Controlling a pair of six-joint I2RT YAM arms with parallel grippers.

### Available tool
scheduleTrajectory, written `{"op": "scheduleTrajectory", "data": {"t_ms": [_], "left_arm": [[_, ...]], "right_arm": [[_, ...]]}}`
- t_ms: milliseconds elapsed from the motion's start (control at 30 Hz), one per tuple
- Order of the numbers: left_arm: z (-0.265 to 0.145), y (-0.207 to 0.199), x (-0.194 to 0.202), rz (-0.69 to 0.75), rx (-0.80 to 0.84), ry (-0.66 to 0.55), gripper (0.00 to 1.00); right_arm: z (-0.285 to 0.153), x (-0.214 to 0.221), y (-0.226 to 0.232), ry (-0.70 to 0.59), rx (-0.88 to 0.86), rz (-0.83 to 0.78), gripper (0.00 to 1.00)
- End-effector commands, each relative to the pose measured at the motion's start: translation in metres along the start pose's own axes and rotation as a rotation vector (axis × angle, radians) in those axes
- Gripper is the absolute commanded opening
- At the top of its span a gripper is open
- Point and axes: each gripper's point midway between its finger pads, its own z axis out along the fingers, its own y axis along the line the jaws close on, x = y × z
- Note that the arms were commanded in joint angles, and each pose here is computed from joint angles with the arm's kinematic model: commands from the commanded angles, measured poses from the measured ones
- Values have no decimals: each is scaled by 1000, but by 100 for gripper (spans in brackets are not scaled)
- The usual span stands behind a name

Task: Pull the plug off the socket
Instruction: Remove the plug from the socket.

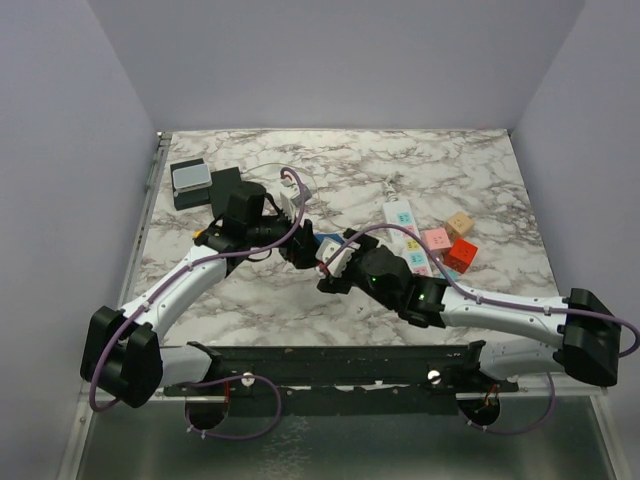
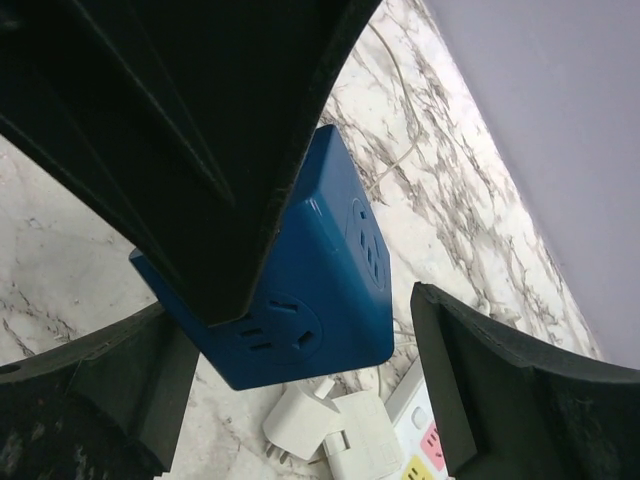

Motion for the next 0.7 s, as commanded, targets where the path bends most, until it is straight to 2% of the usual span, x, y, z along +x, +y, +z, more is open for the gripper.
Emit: {"op": "scheduleTrajectory", "data": {"t_ms": [0, 67, 133, 233, 267, 333, 433, 500, 567, 667], "left_arm": [[-4, -22, -15, 54, 95, -22, 0], [-4, -25, -14, 50, 114, -16, 0], [-4, -26, -15, 48, 120, -15, 0], [-6, -28, -18, 53, 116, -25, 1], [-6, -29, -19, 59, 117, -28, 5], [-6, -28, -21, 60, 108, -33, 23], [-8, -23, -27, 64, 80, -44, 55], [-11, -17, -35, 66, 44, -64, 73], [-15, -10, -43, 73, 4, -87, 79], [-23, 3, -52, 87, -77, -124, 81]], "right_arm": [[4, -8, -7, 3, 27, -21, 89], [7, -5, -7, 15, 42, -4, 81], [10, -5, -7, 28, 54, 25, 64], [10, -6, -8, 35, 63, 51, 47], [8, -6, -9, 32, 63, 61, 43], [4, -9, -10, 19, 58, 82, 34], [-4, -7, -9, 10, 52, 122, 6], [-10, -5, -8, 10, 48, 152, 1], [-15, 1, -6, 26, 42, 180, 1], [-21, 11, -1, 55, 30, 221, 1]]}}
